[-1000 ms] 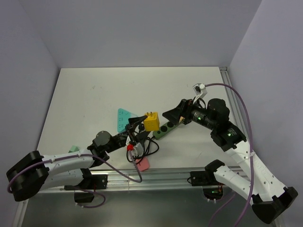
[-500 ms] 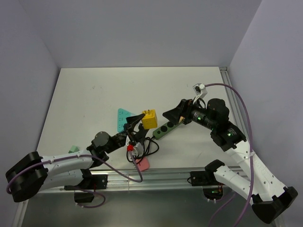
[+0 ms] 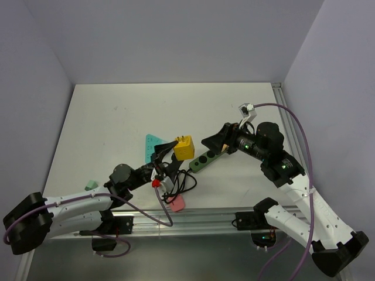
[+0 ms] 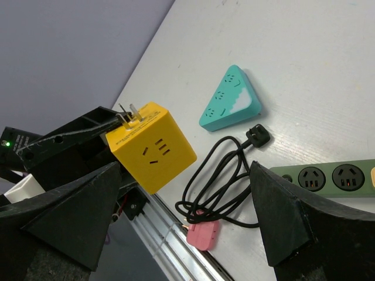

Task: Insert the plug
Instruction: Pick up the plug from the corner of the board.

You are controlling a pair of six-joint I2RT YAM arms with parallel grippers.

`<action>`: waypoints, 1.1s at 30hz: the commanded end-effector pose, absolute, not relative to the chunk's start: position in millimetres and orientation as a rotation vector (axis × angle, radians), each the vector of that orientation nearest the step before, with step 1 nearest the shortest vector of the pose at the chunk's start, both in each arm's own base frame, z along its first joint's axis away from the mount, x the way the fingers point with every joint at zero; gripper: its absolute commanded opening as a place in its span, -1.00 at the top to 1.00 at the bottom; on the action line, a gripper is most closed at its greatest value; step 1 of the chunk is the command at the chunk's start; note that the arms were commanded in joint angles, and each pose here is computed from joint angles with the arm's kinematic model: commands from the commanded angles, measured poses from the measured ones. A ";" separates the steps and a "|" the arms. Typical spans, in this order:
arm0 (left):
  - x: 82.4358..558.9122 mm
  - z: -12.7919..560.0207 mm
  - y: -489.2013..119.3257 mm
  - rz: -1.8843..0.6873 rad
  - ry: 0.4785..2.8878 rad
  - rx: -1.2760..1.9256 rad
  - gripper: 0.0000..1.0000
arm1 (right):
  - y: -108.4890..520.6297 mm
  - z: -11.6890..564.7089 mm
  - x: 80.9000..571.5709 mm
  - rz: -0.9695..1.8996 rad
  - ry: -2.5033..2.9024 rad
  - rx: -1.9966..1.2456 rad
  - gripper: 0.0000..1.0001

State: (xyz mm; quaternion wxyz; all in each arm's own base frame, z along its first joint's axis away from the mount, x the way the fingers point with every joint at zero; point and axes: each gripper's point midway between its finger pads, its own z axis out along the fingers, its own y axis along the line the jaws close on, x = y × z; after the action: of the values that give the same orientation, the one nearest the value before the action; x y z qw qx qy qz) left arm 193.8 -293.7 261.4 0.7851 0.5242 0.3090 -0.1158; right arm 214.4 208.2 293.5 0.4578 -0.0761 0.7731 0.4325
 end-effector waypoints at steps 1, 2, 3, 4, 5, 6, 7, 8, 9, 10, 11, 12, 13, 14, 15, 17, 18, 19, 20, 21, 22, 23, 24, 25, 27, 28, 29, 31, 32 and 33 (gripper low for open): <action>185.1 287.6 -291.5 -0.327 0.641 1.042 0.99 | 206.5 302.1 214.3 1.057 1.863 -0.205 -0.93; 185.7 294.4 -291.6 -0.341 0.650 1.025 0.99 | 206.7 302.0 214.6 1.057 1.863 -0.205 -0.93; 184.8 295.3 -292.2 -0.385 0.677 1.005 0.99 | 206.7 302.1 214.6 1.058 1.864 -0.203 -0.94; 186.0 299.9 -289.3 -0.398 0.691 0.971 0.99 | 206.9 301.8 214.6 1.060 1.864 -0.200 -0.94; 184.4 303.5 -285.5 -0.415 0.694 0.941 0.99 | 206.9 302.9 215.2 1.063 1.861 -0.193 -0.95; 181.7 313.2 -281.0 -0.461 0.696 0.879 0.99 | 206.0 301.8 216.8 1.057 1.863 -0.180 -0.99; 183.0 316.6 -276.9 -0.479 0.715 0.838 0.99 | 204.5 301.1 218.6 1.050 1.868 -0.159 -1.00; 181.1 323.9 -271.8 -0.506 0.718 0.795 0.99 | 206.3 301.5 217.8 1.069 1.866 -0.153 -1.00; 180.0 326.8 -270.5 -0.566 0.746 0.752 0.99 | 208.9 295.6 216.4 1.090 1.870 -0.157 -1.00; 184.9 331.7 -264.8 -0.579 0.778 0.691 0.99 | 212.3 304.7 216.1 1.125 1.816 -0.167 -1.00; 185.6 338.9 -261.4 -0.606 0.789 0.646 0.99 | 215.0 306.2 214.2 1.166 1.803 -0.149 -1.00; 185.6 340.3 -261.3 -0.665 0.819 0.602 0.99 | 217.2 297.2 213.0 1.192 1.807 -0.141 -1.00; 185.3 345.6 -259.6 -0.695 0.821 0.567 0.99 | 218.0 308.6 212.1 1.222 1.737 -0.141 -1.00; 191.0 347.9 -256.6 -0.704 0.850 0.516 0.99 | 219.6 312.4 211.0 1.257 1.708 -0.122 -1.00; 191.5 349.8 -257.0 -0.745 0.867 0.484 0.99 | 219.9 305.6 211.7 1.264 1.702 -0.106 -1.00; 193.6 353.0 -256.2 -0.768 0.865 0.442 0.99 | 219.9 314.2 211.3 1.288 1.650 -0.081 -1.00; 194.3 354.4 -253.7 -0.783 0.862 0.409 0.99 | 221.0 314.1 211.4 1.292 1.634 -0.069 -1.00; 196.0 351.2 -251.6 -0.786 0.866 0.387 0.99 | 221.1 315.0 211.7 1.297 1.623 -0.051 -1.00; 197.2 356.0 -248.9 -0.796 0.844 0.349 0.99 | 221.0 316.7 212.9 1.310 1.611 -0.018 -1.00; 201.9 354.2 -245.8 -0.801 0.861 0.304 0.99 | 221.2 309.6 214.2 1.308 1.613 0.006 -1.00; 203.1 353.6 -244.4 -0.806 0.859 0.284 0.99 | 222.2 317.4 214.4 1.314 1.560 0.033 -1.00; 203.9 354.7 -243.4 -0.810 0.839 0.263 0.99 | 223.8 318.7 213.1 1.320 1.537 0.042 -1.00; 205.7 354.8 -239.8 -0.847 0.845 0.205 0.99 | 226.9 316.4 211.0 1.321 1.522 0.037 -1.00; 205.9 351.5 -238.4 -0.856 0.845 0.189 0.99 | 233.8 324.7 202.4 1.340 1.487 0.016 -1.00; 211.0 348.1 -236.9 -0.880 0.858 0.132 0.99 | 235.6 328.5 209.1 1.253 1.469 0.033 -1.00; 212.5 349.0 -237.8 -0.886 0.861 0.122 0.99 | 246.7 327.7 201.9 1.260 1.489 0.004 -1.00; 215.0 346.7 -239.5 -0.889 0.875 0.114 0.99 | 248.9 334.3 205.1 1.238 1.490 0.013 -1.00; 214.2 347.4 -241.1 -0.912 0.877 0.101 0.99 | 264.2 320.4 211.2 1.223 1.560 0.003 -1.00; 214.4 346.9 -241.1 -0.913 0.875 0.098 0.99 | 270.2 318.1 211.5 1.235 1.578 0.007 -1.00; 212.5 346.2 -242.2 -0.921 0.871 0.103 0.99 | 273.5 317.4 214.2 1.234 1.585 0.015 -1.00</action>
State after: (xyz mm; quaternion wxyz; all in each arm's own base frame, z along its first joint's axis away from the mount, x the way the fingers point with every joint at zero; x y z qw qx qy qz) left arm 233.1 -272.1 259.3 0.7504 0.1555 0.5420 -0.3450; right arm 195.5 271.7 296.7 0.5026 -0.0237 0.6813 0.5316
